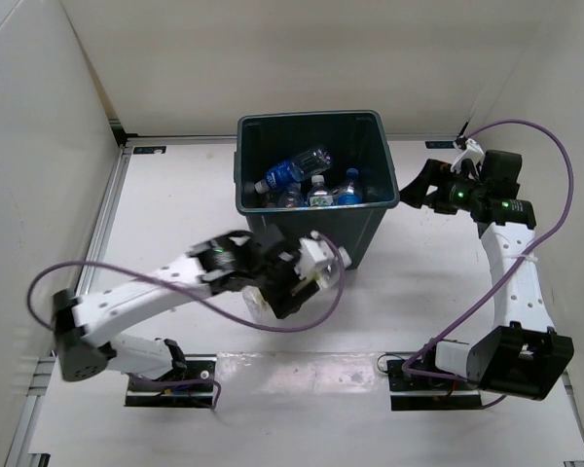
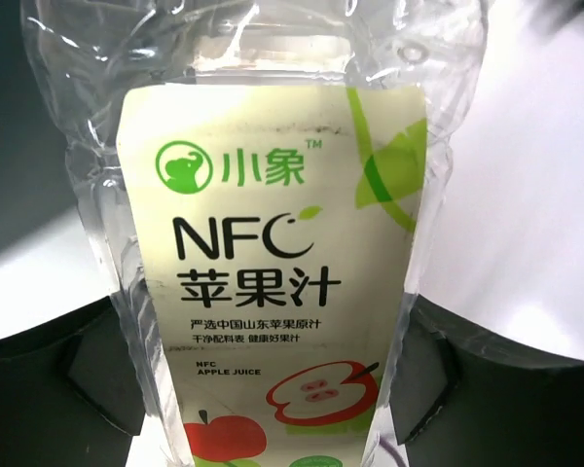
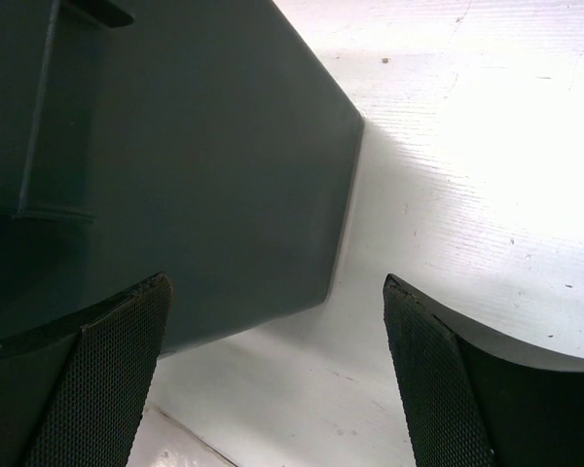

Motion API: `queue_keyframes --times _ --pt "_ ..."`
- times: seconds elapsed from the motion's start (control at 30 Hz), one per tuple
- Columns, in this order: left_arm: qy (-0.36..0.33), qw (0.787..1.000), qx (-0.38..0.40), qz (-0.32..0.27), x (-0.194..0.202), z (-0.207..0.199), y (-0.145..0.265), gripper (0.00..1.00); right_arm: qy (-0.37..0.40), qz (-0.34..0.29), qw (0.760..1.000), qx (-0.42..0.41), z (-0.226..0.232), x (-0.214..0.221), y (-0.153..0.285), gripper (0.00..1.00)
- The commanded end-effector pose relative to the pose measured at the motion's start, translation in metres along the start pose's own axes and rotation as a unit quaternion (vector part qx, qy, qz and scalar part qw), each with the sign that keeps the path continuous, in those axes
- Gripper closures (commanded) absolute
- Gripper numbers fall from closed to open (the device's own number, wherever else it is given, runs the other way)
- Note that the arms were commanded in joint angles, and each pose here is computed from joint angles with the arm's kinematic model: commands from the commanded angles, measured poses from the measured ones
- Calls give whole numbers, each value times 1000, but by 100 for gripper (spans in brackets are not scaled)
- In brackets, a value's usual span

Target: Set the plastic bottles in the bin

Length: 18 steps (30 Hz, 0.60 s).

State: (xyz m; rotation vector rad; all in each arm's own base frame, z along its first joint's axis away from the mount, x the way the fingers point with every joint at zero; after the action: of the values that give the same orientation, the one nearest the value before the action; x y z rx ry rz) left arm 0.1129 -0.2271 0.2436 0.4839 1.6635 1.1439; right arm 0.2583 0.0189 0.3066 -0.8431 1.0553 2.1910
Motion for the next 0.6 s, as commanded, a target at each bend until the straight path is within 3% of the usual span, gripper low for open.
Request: queue_keyframes --times 0.0,0.23,0.33,0.47,0.5,0.57 --pt "-31 994 14 -106 -14 -4 89 56 15 -21 1000 -8 0 -11 -2 10" --pt "-57 958 92 -266 -56 -20 186 59 10 -24 1000 -9 -3 -14 -6 10" --pt "-80 936 44 -339 -93 -12 212 65 1 -23 1000 -6 -6 -13 -5 10" --pt "-84 882 -53 -462 -149 15 239 66 -10 -26 1000 -7 -7 -15 -3 10" --pt "-59 882 -52 -464 -160 23 226 66 -8 -30 1000 -6 -6 -17 -2 10" --pt "-17 840 -26 -542 -181 58 239 64 -7 -32 999 -7 -5 -19 0 10"
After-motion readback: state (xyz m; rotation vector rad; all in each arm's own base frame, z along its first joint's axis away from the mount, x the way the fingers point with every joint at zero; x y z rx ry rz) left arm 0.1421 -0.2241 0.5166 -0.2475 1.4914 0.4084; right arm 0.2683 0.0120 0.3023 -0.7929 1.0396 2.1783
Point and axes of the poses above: each gripper's point midway between its finger pads, its own y axis back along the fingers, its own z axis along the line the jaws close on, x = y × z, the point moved 10 cm from there along y, back along the fingers, and after that the axes turned 1 degree about y, right-handed, at the moved point
